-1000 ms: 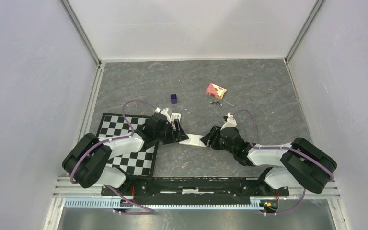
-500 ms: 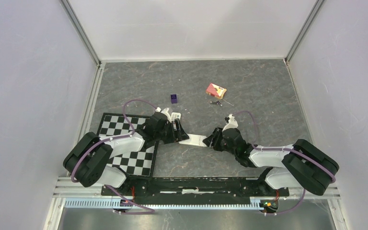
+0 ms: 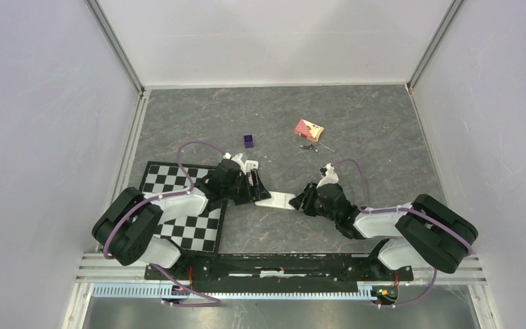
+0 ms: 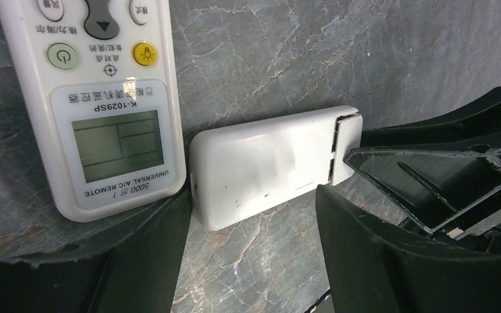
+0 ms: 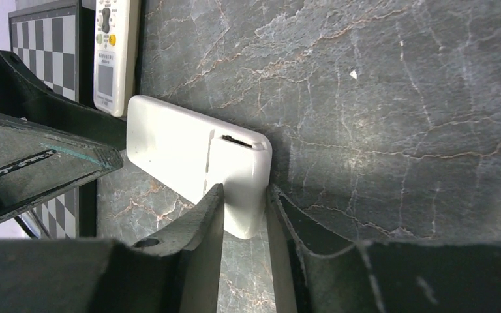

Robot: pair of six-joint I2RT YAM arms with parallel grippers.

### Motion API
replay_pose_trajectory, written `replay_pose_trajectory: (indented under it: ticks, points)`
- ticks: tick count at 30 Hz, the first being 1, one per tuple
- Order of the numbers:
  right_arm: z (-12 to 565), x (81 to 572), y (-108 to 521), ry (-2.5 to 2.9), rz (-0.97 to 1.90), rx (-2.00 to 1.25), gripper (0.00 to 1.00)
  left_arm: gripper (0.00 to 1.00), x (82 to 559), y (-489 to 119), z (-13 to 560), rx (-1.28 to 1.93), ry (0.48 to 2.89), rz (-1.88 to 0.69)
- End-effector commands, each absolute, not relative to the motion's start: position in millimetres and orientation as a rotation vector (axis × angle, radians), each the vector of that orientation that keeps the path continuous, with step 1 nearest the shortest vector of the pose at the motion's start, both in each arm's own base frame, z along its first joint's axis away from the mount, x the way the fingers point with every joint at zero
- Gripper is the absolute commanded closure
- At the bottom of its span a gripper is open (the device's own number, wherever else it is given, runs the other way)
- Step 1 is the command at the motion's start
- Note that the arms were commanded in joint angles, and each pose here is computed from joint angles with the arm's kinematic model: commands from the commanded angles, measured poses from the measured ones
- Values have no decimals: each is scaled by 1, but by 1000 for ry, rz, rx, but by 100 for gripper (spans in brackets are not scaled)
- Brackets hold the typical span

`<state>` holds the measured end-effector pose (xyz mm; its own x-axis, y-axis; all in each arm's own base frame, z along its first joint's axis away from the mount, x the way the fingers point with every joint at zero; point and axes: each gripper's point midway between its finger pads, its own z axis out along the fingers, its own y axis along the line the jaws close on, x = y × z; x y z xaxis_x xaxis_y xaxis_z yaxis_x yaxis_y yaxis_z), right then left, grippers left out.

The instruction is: Load the batteries into the remote control

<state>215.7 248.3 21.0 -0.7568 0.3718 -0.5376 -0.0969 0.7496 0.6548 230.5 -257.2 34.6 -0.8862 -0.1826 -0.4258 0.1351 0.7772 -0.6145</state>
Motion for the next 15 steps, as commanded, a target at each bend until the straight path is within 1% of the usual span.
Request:
replay_pose_trajectory:
  ticks: [1, 5, 15]
  points:
    - [-28, 189, 216, 2431, 721, 193, 67, 23, 211, -233, -1, -33, 2646, -754]
    - [-30, 191, 206, 2405, 671, 185, 71, 23, 210, -232, -2, -34, 2650, -749]
    - [-30, 197, 196, 2346, 587, 166, 70, 23, 207, -234, -5, -39, 2664, -768]
